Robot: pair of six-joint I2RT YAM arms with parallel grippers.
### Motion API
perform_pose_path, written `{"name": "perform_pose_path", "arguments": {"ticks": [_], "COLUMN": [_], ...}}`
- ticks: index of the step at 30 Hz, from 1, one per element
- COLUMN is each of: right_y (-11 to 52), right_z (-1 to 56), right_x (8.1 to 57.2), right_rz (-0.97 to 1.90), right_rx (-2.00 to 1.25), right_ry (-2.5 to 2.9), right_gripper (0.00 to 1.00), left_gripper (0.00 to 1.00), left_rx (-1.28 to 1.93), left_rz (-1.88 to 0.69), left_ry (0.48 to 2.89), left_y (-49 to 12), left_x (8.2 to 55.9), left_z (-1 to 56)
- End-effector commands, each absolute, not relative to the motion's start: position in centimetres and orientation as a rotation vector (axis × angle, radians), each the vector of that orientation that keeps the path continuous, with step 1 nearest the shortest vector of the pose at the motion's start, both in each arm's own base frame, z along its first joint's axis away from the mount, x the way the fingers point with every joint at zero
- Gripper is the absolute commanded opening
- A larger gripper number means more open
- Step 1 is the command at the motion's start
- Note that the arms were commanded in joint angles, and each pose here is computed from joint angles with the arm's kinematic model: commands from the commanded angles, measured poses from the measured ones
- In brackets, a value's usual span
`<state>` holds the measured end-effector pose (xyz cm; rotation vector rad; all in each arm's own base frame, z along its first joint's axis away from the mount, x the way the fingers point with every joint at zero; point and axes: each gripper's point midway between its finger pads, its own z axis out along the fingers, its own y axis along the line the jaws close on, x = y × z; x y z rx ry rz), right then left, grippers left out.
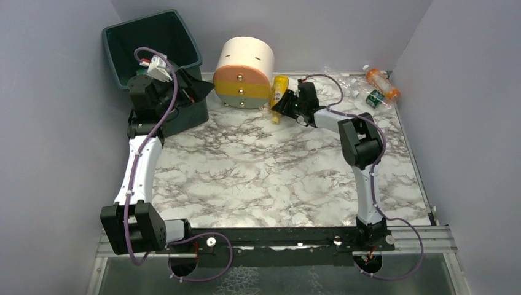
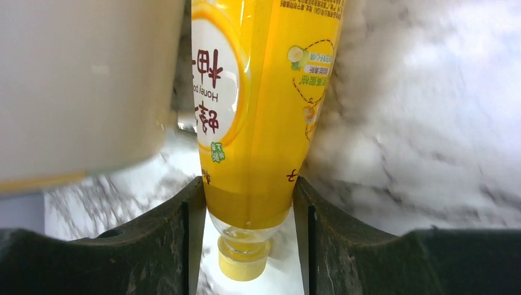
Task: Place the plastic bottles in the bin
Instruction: Pick up the plastic bottle at the center of the board.
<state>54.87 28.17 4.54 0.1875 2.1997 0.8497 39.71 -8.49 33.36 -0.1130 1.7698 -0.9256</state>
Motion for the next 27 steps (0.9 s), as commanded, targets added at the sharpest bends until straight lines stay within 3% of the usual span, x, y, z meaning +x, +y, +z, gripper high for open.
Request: {"name": "perform_pose_path", "arguments": {"ticks": [1, 13, 27], "right_y": [27.0, 24.0, 21.7], "right_z": [3.5, 7.4, 13.8], "right_x": [51.0, 42.4, 36.0], "right_rz": [0.800, 0.798, 0.779], "right_rx": [0.138, 0.036, -0.135], "right_ry": [2.278, 2.290, 2.248], "right_gripper": [0.44, 0.42, 0.41], "left_gripper": [0.99, 0.99, 0.99], "left_rx": [-0.052, 0.018, 0.107], "left_rz": [-0.940, -1.000, -1.098], "left_ry": [1.748, 1.781, 1.812], "left_y": [-10.0, -14.8, -21.2], "left_x": [38.3, 36.6, 34.9], "left_z": [34.0, 33.1, 31.8]}}
